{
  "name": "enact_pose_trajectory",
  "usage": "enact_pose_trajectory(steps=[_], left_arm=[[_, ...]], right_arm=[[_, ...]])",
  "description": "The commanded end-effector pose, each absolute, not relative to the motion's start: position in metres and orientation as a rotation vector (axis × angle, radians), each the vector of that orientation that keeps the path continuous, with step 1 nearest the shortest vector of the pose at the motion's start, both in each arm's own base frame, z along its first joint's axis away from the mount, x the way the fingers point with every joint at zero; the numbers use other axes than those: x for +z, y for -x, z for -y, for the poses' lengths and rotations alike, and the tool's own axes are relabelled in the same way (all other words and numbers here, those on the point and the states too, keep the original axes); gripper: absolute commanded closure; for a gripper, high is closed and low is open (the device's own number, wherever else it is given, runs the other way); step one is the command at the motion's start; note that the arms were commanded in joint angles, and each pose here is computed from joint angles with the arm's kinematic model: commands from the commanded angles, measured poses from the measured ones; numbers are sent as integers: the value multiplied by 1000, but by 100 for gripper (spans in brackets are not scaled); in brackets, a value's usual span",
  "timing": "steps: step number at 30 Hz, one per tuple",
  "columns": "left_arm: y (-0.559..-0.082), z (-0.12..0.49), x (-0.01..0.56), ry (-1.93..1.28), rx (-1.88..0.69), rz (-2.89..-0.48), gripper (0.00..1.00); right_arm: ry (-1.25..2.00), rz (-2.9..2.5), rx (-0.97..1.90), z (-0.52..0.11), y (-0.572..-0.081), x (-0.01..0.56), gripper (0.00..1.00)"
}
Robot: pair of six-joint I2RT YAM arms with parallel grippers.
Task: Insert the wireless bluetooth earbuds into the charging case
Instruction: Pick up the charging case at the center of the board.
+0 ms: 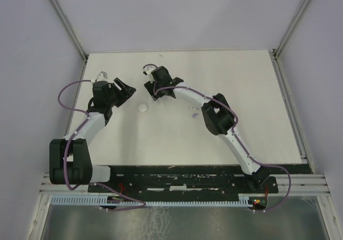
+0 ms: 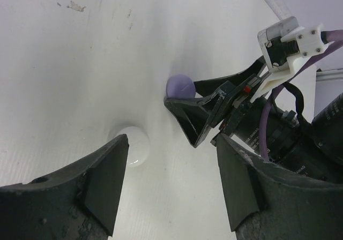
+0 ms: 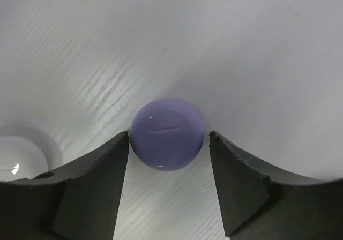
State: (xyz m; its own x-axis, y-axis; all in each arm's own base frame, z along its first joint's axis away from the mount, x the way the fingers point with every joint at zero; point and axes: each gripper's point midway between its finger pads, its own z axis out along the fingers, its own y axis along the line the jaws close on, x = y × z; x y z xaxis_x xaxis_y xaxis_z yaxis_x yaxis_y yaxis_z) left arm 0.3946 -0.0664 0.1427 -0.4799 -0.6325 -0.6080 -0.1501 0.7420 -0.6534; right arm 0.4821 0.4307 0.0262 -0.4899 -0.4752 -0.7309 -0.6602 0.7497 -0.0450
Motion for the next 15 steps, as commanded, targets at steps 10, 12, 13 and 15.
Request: enact_pose_trajectory(steps=[10,12,13,15], left_arm=[[-399,65,155,590,-706,-1963,27],[-399,66,155,585,-713,-1965,27],[-399,67,155,583,-718,-1965,27],[-398,70,157,569,-740,-1965,27]], right_arm=[[823,-2188,299,-434,-485,26,47],[813,-2172,299,-433,-486,27,49],[802,-2136,310,-433,-486,39,51],[799,-2078,324,-429,-482,48,54]])
